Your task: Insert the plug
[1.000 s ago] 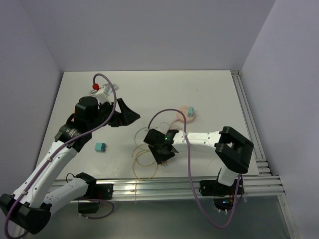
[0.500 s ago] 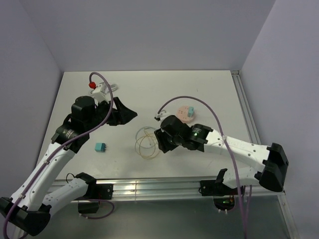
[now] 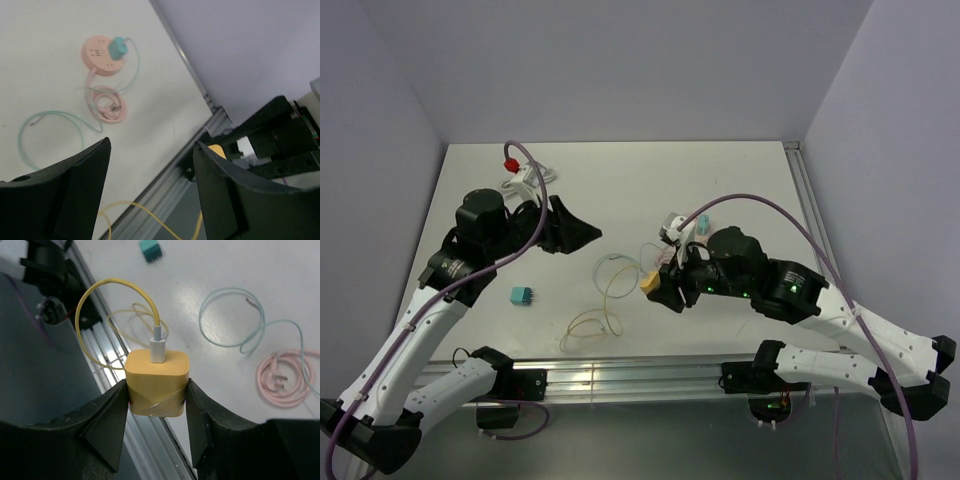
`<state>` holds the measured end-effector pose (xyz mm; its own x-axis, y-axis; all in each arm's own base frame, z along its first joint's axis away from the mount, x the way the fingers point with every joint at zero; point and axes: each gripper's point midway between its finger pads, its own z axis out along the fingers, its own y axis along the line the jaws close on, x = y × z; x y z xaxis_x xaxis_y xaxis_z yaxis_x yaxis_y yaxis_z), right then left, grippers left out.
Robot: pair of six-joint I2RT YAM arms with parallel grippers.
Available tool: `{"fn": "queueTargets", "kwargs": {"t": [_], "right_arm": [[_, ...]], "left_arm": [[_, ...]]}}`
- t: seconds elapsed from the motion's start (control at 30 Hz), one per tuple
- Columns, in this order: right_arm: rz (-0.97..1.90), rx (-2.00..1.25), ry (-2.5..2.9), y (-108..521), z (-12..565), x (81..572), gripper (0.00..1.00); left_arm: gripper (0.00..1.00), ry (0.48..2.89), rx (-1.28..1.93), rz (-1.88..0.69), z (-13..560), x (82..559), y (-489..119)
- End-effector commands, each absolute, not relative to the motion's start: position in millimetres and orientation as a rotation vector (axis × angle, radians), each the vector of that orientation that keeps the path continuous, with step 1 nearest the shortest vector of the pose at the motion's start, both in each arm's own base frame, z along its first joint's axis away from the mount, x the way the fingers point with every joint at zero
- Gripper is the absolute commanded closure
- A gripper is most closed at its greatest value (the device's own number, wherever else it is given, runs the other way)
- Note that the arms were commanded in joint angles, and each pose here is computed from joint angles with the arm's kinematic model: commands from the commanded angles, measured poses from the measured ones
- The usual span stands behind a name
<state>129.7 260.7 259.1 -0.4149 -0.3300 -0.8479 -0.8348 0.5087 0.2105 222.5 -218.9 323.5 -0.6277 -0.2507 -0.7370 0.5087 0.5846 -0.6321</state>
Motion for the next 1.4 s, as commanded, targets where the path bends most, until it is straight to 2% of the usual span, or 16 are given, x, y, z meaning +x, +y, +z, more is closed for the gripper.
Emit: {"fn": "queueTargets", "kwargs": {"t": [0.0, 0.13, 0.27, 0.5, 0.8, 1.37], "right_arm": [[0.951, -1.047, 1.753, 266.3, 306.1, 112.7, 1.00], [0.976, -1.087, 1.665, 268.2, 325.7, 107.9, 1.00], [0.946, -1.100, 1.685, 270.6, 328.8, 112.9, 1.00], [0.865, -1.169, 1.716, 274.7, 321.1, 122.8, 1.00], [0.859, -1.230, 1.714, 282.9, 325.0, 124.5, 1.00], [0.783, -1.256, 1.766, 290.2, 320.9, 140.0, 1.00]], "left_arm": [[0.28, 1.795, 0.440, -1.307, 368.5, 196.5, -238.4], [0.27, 1.777, 0.577, -1.496, 372.6, 178.9, -255.5], [0.17, 1.793, 0.615, -1.654, 375.0, 166.9, -263.2], [0.10, 1.888, 0.639, -1.733, 360.5, 162.5, -270.2], [0.11, 1.969, 0.663, -1.746, 345.9, 157.5, -289.1], [0.22, 2.068, 0.716, -1.758, 318.0, 147.7, -303.3]]}}
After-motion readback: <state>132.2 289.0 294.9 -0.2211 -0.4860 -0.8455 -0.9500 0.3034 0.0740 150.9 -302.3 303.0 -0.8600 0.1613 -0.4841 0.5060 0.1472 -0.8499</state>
